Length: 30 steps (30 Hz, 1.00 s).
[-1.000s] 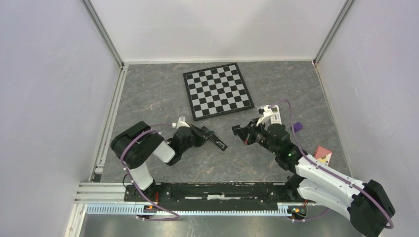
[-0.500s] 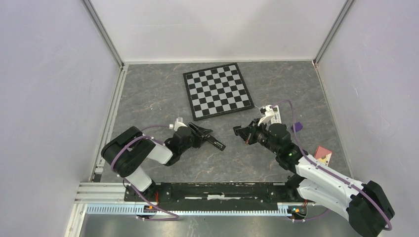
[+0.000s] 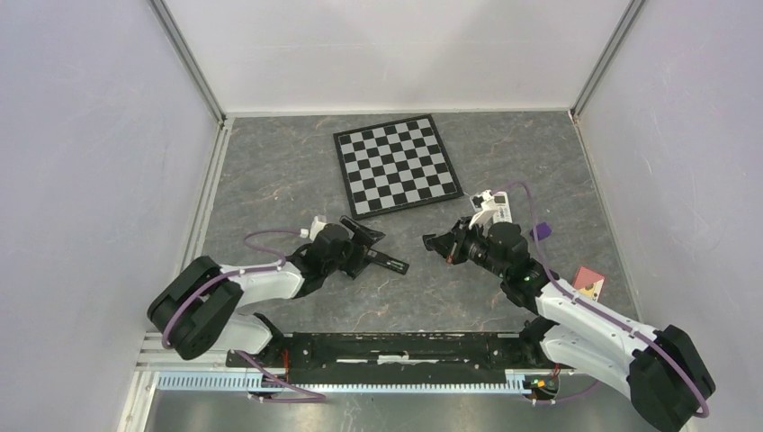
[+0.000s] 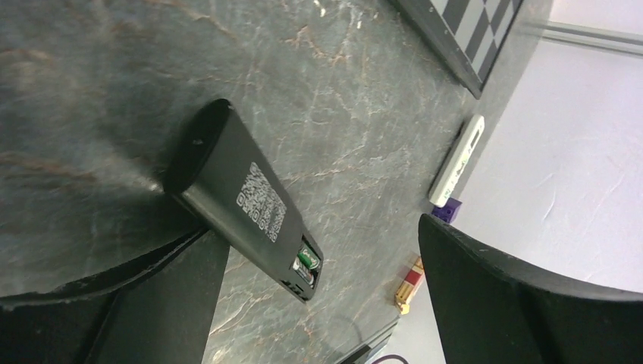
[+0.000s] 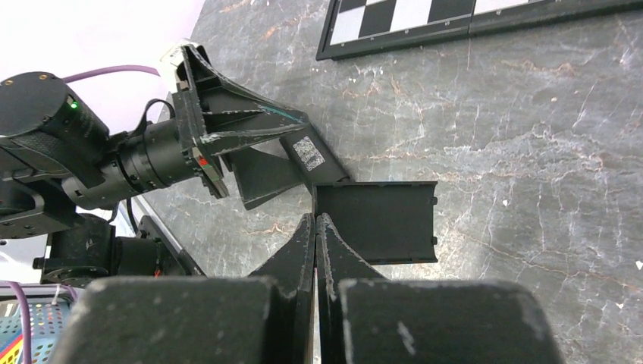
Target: Load the batteries into the remote control
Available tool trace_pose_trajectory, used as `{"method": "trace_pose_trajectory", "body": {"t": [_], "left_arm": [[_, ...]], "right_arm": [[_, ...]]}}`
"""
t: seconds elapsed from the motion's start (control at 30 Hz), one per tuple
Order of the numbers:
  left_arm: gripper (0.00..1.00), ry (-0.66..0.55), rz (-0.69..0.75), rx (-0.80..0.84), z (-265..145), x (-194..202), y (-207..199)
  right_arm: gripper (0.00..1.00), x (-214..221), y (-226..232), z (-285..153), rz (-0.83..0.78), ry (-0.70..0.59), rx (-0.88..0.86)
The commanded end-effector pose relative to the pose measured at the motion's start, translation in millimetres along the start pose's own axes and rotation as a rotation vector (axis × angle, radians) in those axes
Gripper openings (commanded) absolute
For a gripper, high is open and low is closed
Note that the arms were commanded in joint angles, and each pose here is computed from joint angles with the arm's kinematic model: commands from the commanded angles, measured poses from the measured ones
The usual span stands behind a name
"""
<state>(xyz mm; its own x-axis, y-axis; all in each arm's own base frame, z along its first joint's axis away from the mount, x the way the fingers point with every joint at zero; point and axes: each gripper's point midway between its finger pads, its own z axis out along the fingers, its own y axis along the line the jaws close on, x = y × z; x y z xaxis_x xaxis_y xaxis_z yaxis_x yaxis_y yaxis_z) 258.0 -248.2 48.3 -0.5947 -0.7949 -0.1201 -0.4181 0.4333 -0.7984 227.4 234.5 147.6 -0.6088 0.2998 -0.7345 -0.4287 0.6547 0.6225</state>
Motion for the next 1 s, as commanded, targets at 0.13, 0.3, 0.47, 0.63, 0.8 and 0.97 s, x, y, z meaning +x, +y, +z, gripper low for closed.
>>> {"method": "trace_pose_trajectory", "body": {"t": [0.13, 0.3, 0.47, 0.63, 0.8, 0.97], "left_arm": [[1.00, 0.029, 0.028, -0.300, -23.0, 4.7, 77.3], [1.00, 0.031, 0.029, -0.305, -34.3, 3.8, 83.3], [1.00, -0.013, 0.076, -0.229, -45.9, -7.5, 64.0], [1.00, -0.042, 0.202, -0.015, -56.7, -15.7, 4.1], [1.00, 0.022, 0.432, 0.305, -72.0, -3.8, -96.5], [1.00, 0.220, 0.246, 0.630, -82.4, -9.4, -158.1]], "right_arm": [[0.00, -20.3, 18.8, 2.9, 0.059, -0.023, -0.054], [0.00, -31.6, 25.2, 3.3, 0.073, -0.038, -0.070], [0.00, -43.1, 34.3, 3.3, 0.092, -0.051, -0.106], [0.00, -63.5, 52.1, 2.3, 0.124, -0.075, -0.185], [0.00, -88.2, 75.3, -2.8, 0.108, -0.092, -0.271], [0.00, -121.8, 91.8, -17.9, 0.126, -0.158, -0.340]]}}
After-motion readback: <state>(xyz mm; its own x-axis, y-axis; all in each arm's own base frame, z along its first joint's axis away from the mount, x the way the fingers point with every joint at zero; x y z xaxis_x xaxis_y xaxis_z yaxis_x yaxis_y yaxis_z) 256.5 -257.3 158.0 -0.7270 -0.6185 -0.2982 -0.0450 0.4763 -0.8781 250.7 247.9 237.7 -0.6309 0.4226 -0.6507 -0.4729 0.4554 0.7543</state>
